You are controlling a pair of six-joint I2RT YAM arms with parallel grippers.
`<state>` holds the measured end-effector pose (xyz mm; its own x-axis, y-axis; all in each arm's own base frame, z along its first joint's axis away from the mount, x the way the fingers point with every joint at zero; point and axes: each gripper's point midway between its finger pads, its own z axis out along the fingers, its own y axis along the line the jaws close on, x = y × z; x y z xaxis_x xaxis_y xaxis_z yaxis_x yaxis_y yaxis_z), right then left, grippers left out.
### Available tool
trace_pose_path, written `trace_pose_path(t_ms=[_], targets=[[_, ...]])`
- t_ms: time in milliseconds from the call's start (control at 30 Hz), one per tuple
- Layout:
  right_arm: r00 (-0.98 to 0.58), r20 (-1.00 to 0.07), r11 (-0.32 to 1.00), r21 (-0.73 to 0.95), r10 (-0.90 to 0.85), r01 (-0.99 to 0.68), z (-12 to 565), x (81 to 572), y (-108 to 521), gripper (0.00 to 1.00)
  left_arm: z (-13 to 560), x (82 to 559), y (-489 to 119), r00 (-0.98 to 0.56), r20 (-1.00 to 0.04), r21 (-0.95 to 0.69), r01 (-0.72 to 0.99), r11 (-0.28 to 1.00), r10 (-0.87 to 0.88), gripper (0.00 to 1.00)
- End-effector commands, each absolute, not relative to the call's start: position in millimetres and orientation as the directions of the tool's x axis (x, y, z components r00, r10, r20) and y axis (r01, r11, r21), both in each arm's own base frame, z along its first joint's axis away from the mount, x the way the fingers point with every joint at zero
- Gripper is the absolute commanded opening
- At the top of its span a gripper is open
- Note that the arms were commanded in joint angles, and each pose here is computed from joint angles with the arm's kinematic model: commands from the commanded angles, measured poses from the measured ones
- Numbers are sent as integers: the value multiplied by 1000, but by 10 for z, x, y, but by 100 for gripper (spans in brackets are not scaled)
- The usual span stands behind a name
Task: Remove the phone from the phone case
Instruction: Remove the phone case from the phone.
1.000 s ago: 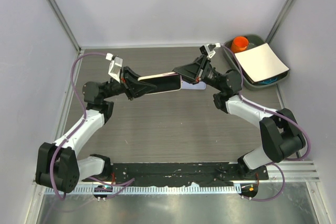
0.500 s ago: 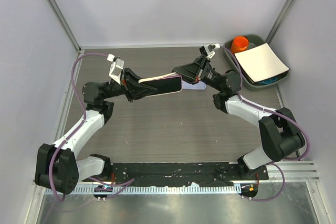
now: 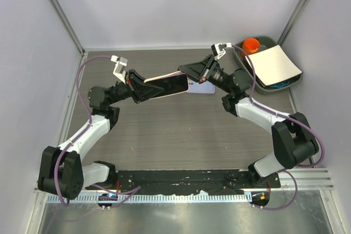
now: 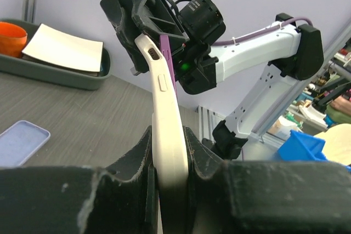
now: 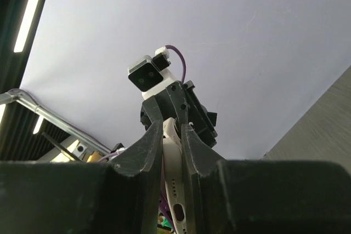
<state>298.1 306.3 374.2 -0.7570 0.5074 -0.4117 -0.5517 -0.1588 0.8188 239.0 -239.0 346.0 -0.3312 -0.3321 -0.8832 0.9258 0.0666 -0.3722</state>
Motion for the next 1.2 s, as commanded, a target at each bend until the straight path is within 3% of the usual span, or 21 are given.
trace_pose_path(t_ms=[0, 500, 867, 1167], targets=[[-795, -414, -1, 887, 442, -462, 3130, 3135, 3326, 1, 4047, 1916, -2348, -95, -904, -91, 995, -28, -418, 0], [-787, -446, 15, 873, 426, -487, 3115, 3098, 3391, 1, 4038, 2031, -2265, -105, -884, -130, 991, 23, -455, 0], [-736, -511, -14, 817, 444, -576, 3438, 3053, 3247, 2, 3913, 2372, -2169, -131, -870, -224, 964, 144, -475, 0], [-569, -687, 50, 656, 452, -753, 3836, 3011, 2949, 35, 3893, 2526, -2097, -151, -858, -278, 941, 195, -491, 0]])
